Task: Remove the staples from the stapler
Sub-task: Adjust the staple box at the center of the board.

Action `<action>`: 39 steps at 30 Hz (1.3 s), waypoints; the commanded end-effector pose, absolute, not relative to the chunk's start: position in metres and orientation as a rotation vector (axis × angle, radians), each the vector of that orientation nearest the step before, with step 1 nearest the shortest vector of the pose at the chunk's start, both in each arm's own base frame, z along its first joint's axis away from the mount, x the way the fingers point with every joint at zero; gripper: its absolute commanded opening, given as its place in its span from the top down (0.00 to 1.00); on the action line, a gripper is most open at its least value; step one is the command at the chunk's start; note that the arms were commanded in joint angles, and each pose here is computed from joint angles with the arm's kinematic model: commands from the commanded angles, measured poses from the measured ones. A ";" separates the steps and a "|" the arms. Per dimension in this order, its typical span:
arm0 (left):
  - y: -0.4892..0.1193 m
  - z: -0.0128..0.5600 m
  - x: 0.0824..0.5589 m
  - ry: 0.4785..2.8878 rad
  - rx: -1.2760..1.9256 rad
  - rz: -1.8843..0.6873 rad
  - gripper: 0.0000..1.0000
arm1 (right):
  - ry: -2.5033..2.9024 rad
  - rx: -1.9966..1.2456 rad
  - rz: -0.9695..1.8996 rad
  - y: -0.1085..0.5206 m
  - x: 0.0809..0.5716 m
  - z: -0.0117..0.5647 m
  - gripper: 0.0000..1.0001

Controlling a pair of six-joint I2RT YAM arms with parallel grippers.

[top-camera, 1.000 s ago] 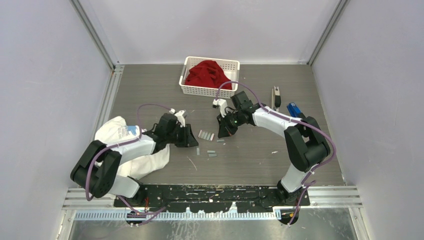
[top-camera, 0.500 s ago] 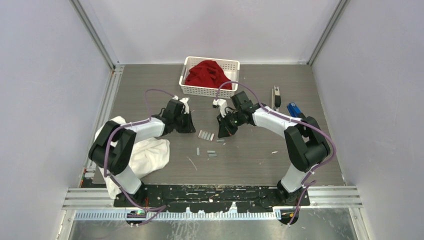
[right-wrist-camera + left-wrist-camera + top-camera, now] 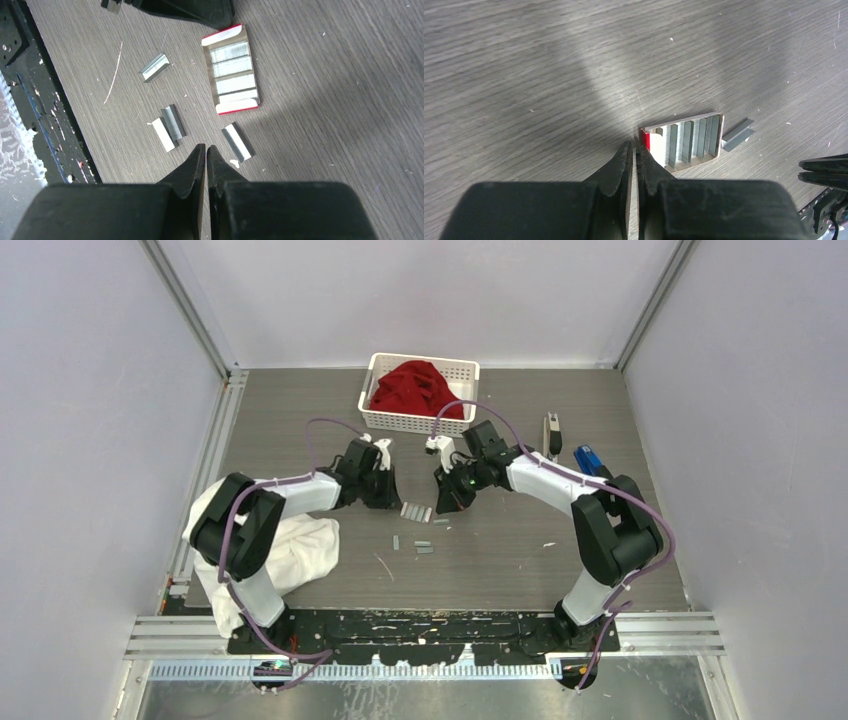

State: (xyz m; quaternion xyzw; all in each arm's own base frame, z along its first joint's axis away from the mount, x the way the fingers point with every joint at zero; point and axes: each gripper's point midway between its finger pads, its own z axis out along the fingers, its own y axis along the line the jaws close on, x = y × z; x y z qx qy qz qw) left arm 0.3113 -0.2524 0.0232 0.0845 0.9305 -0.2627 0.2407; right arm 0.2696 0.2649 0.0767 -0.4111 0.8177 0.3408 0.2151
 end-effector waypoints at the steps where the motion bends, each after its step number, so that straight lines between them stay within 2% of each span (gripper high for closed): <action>1: -0.257 0.017 0.292 2.596 0.286 -0.709 0.92 | 2.152 -1.142 0.944 0.270 0.282 0.112 0.89; 14: -0.271 0.029 0.269 2.565 0.316 -0.748 0.91 | 2.155 -1.145 1.008 0.274 0.274 0.111 0.83; 20: -0.276 0.037 0.265 2.519 0.305 -0.824 0.89 | 2.165 -1.100 1.184 0.286 0.259 0.117 0.77; 26: -0.266 0.034 0.269 2.518 0.289 -0.735 0.88 | 2.231 -0.928 1.265 0.294 0.258 0.115 0.69; 39: -0.268 0.026 0.276 2.520 0.284 -0.719 0.88 | 2.419 -0.565 1.195 0.306 0.269 0.086 0.64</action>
